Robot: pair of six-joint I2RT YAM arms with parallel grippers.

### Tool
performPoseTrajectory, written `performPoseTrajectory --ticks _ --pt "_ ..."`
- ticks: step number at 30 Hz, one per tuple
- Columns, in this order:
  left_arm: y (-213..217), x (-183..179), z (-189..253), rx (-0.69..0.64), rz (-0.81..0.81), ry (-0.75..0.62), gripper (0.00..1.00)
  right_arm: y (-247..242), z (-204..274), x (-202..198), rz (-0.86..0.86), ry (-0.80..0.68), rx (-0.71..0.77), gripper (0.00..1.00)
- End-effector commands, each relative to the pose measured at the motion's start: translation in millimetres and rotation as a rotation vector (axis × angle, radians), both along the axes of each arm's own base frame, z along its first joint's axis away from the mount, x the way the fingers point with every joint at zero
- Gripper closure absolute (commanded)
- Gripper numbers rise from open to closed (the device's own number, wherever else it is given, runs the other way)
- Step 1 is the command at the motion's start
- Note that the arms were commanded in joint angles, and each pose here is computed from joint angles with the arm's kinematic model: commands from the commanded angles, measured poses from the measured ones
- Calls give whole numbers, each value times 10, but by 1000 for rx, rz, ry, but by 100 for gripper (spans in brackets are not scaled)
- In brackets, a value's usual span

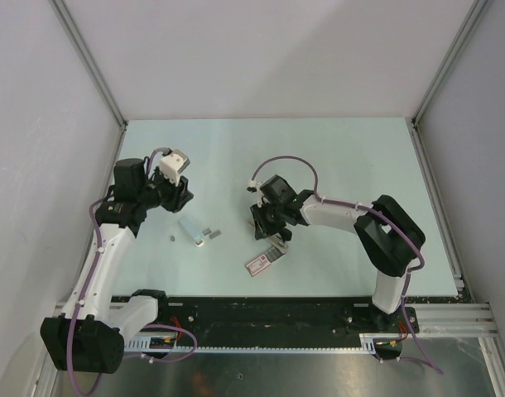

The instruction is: Unload the staples from the stapler

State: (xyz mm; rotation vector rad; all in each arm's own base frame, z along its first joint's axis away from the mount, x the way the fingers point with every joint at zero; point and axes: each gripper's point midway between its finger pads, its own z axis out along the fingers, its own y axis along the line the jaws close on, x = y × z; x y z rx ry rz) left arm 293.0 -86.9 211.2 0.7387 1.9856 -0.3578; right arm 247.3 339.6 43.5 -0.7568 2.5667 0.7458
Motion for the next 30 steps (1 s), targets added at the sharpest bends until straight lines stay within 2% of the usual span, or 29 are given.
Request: performPoseTrajectory --ticks 1,11,17,22,30 --pt "39 7 53 16 4 -26 56 86 -42 252 -30 -56 5 71" --pt "69 -14 -10 33 7 -23 56 -152 -419 160 -13 -122 -243 75" --pt "69 -21 -15 32 8 -23 56 -472 -318 440 -142 -183 -322 79" --pt "78 -37 -26 39 8 -26 56 -813 -146 672 -240 -247 -391 78" --pt "59 -28 5 25 8 -24 56 -1280 -147 1064 -379 -257 -440 77"
